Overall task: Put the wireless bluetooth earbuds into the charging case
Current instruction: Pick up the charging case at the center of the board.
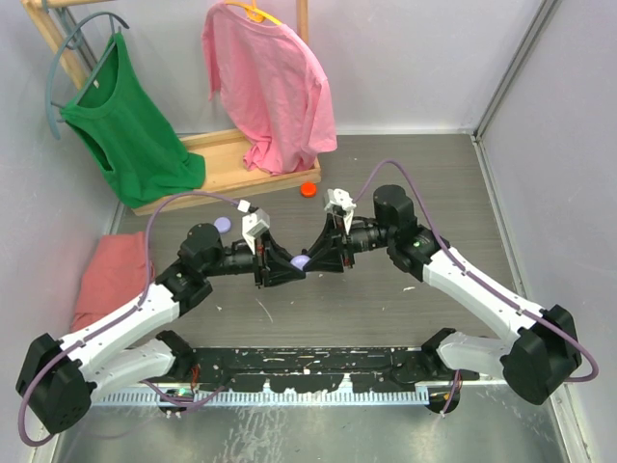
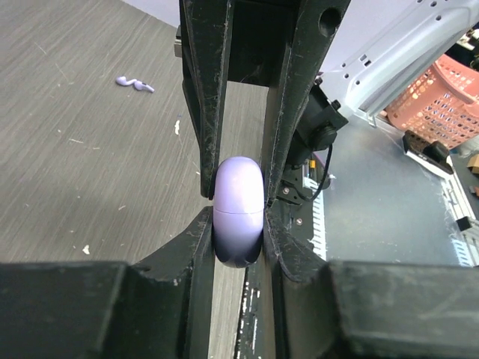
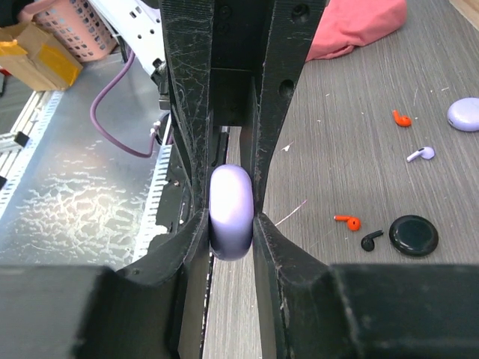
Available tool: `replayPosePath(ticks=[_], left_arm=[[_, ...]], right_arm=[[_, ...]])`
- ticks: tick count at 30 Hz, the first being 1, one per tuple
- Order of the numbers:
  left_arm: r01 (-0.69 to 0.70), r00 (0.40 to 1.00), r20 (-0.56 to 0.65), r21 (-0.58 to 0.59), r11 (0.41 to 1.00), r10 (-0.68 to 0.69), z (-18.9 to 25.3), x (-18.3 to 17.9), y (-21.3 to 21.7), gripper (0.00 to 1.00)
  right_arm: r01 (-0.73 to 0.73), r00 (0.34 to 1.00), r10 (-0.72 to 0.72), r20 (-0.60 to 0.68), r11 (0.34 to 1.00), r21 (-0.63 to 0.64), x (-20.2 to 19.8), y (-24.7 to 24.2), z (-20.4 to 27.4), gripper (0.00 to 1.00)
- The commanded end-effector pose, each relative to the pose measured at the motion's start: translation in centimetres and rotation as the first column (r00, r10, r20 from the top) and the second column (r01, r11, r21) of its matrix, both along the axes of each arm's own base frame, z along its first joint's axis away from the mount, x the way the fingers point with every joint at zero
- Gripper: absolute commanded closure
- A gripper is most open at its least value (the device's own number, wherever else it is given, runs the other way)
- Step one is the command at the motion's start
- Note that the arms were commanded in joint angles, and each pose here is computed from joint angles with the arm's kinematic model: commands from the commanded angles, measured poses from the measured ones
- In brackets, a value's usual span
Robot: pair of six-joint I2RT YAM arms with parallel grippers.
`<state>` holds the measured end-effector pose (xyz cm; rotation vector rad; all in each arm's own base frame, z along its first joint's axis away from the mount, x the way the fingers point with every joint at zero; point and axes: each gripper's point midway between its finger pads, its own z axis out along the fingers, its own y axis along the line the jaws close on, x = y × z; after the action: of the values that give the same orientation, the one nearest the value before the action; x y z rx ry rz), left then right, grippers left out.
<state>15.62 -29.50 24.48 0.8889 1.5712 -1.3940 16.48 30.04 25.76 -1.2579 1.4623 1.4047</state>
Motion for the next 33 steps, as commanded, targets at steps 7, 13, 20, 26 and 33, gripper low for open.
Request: replayPosePath(ticks=[7,13,20,26,33], left_arm=[[-0.046,0.987,0.151,-0.005,0.999,0.047,1.4,-0.1,1.5,0.49],[-0.036,0.979,0.199,-0.012,0.999,0.038,1.1,-0.3,1.7,0.39],[-0.003,0.977,0.212,-0.018,1.0,0.006,0.7,-0.4,1.2,0.38],[0.046,0.977,0.212,-0.034,0.998,-0.037,1.0,-0.9,0.7,0.45],[0.067,0.97,0.237,-0.055,0.996,-0.052,1.2,-1.2,0.7,0.62]], right_arm=[[0.062,0.986,-0.045,0.159,0.992,-0.106,-0.4,-0.4,1.8,0.99],[0.075,0.978,-0.043,0.205,0.986,-0.152,-0.8,-0.1,2.3,0.99],[0.072,0.972,-0.02,0.236,0.975,-0.212,-1.2,0.6,2.2,0.99],[0.072,0.968,-0.007,0.251,0.966,-0.25,-1.2,1.0,1.9,0.99],[0.065,0.966,0.005,0.259,0.963,-0.263,-1.5,1.4,1.9,0.99]])
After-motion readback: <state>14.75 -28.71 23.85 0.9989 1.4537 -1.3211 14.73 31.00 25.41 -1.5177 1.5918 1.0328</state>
